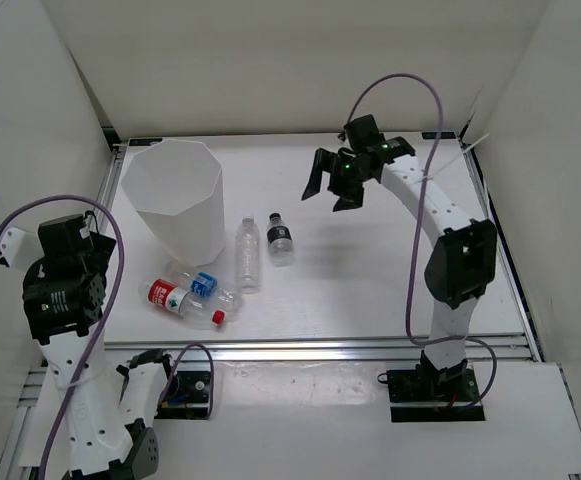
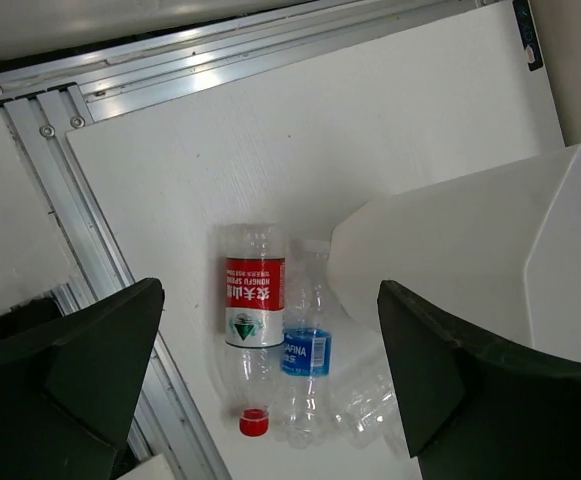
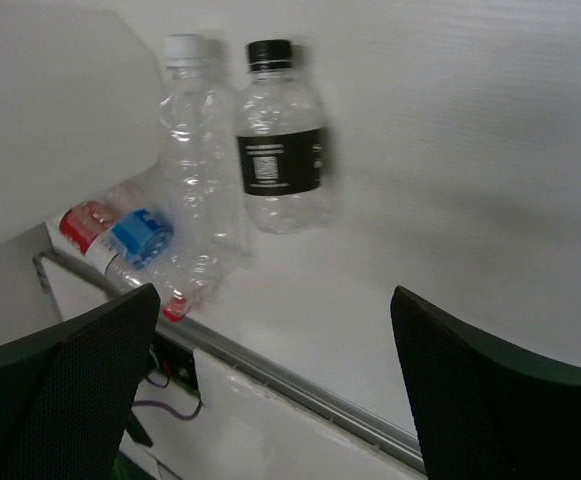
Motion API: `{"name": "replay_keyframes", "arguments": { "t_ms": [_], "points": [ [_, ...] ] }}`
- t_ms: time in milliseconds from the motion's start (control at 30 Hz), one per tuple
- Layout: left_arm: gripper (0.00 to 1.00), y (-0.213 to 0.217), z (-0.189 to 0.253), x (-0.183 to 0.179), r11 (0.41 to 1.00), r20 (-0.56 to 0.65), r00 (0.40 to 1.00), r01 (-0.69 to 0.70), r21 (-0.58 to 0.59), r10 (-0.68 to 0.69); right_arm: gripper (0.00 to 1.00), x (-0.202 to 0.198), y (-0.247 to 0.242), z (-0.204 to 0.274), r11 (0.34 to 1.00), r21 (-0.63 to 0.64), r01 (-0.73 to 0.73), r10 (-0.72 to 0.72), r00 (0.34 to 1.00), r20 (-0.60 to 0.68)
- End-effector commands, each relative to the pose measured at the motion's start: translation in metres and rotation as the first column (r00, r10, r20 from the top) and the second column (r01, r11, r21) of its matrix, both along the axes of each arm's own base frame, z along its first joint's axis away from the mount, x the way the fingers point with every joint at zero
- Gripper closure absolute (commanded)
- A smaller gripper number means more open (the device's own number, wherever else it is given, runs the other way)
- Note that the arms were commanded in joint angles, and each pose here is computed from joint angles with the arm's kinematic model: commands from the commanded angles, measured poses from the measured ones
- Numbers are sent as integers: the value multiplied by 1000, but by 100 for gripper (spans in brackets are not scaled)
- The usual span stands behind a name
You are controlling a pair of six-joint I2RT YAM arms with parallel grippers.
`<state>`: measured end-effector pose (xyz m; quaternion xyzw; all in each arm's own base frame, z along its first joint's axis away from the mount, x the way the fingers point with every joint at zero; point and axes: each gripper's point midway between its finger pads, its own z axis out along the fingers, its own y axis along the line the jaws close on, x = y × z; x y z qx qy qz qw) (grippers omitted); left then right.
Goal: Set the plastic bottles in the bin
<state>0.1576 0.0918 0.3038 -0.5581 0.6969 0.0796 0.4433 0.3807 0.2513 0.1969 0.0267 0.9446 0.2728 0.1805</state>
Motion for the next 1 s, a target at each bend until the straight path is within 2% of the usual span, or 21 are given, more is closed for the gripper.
{"name": "replay_keyframes", "arguments": {
  "t_ms": [0, 33, 67, 133, 233, 300, 367, 467, 533, 600, 767, 967],
  "points": [
    [0, 3, 16, -20, 998, -32, 999, 10, 61, -8, 0, 10, 47, 28, 968, 156, -195, 180, 978, 108],
    [0, -2, 19, -21, 994, -49, 996, 80, 76, -76, 0, 6, 60, 34, 946, 201, -255, 236, 965, 113],
    [0, -4, 21, -23, 994, -25, 997, 80, 71, -79, 0, 7, 70, 26, 935, 211, -285, 268, 958, 103],
    [0, -8, 31, -31, 993, 50, 995, 77, 85, -82, 0, 17, 86, 39, 917, 222, -332, 293, 937, 188],
    [0, -9, 50, -36, 973, 156, 976, 124, 194, -155, 0, 30, 100, 31, 914, 225, -338, 292, 932, 213],
    [0, -13, 65, -36, 953, 224, 950, 155, 261, -216, 0, 39, 105, 16, 918, 230, -323, 285, 941, 184],
    [0, -11, 68, -41, 962, 288, 942, 99, 254, -173, 0, 53, 106, 4, 928, 233, -291, 259, 952, 161],
    [0, -1, 53, -45, 974, 219, 971, 43, 221, -92, 0, 64, 114, -10, 925, 244, -290, 259, 954, 151],
    [0, 0, 44, -43, 976, 134, 986, 67, 209, -96, 0, 67, 115, -24, 928, 241, -286, 261, 957, 130],
    [0, 1, 40, -42, 975, 105, 989, 77, 210, -100, 0, 69, 116, -40, 931, 235, -279, 263, 960, 100],
    [0, -1, 41, -30, 967, 154, 978, 102, 232, -140, 0, 55, 110, -83, 935, 210, -287, 290, 957, 14],
    [0, 1, 34, -24, 965, 107, 983, 120, 233, -148, 0, 37, 110, -114, 933, 213, -291, 313, 947, -78]
  ]
}}
